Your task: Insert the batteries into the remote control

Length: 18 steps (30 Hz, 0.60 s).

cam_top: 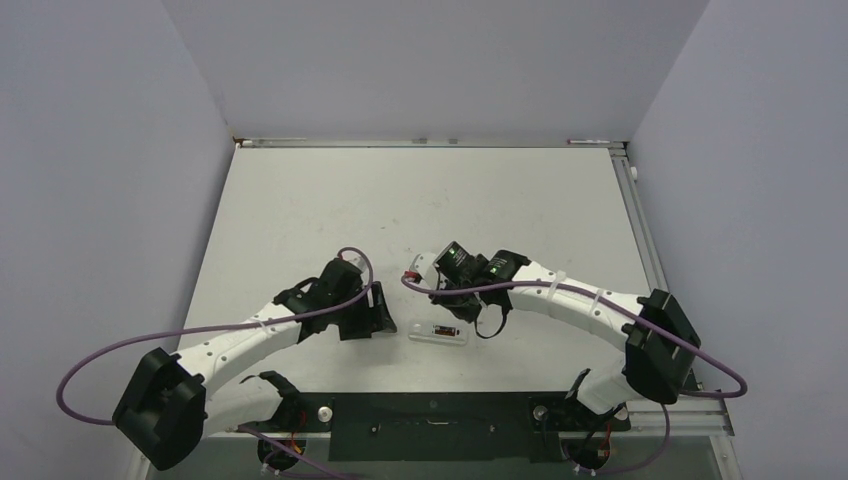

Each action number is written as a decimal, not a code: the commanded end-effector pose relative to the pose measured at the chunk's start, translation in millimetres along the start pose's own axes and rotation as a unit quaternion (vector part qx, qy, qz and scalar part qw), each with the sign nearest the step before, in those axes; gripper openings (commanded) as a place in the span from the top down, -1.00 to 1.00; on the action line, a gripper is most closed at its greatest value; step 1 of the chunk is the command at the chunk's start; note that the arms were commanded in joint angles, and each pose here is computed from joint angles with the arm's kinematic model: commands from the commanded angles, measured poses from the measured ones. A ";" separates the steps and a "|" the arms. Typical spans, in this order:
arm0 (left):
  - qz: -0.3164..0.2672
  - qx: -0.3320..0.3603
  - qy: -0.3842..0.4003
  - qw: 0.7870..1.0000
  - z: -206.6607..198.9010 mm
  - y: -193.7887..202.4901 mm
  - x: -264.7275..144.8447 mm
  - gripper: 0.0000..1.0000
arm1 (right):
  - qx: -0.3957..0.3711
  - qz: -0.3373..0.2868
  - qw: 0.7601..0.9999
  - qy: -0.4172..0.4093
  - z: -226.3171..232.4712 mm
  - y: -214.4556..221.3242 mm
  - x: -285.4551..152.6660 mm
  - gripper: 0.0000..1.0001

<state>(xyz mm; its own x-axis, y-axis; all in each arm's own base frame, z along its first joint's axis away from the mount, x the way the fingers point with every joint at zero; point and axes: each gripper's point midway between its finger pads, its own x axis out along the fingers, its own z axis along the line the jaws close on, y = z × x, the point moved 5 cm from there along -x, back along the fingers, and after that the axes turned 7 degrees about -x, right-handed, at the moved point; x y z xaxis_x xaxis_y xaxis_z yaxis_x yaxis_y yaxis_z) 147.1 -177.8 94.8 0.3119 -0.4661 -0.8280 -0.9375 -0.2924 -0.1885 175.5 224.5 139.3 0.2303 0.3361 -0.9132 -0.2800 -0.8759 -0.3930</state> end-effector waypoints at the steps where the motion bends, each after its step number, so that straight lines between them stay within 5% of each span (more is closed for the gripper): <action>1: -0.020 0.008 0.026 0.999 -8.4 -7.6 -10.7 -0.26 | -0.042 0.013 0.999 -0.016 8.4 -2.5 5.5 0.83; 18: -0.053 -0.004 0.031 0.998 -0.1 -13.3 -31.1 -0.28 | -0.092 0.063 0.993 -0.044 28.0 -7.0 29.8 0.75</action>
<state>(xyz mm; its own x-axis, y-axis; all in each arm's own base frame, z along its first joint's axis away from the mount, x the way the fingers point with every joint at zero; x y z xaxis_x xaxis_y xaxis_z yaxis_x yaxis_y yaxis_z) 149.4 -164.5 119.9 0.3994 -0.4904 -0.7746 -0.9036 -0.3531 -0.2424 154.2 239.5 102.9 0.1058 0.2199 -0.9698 -0.1569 -0.9593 -0.2346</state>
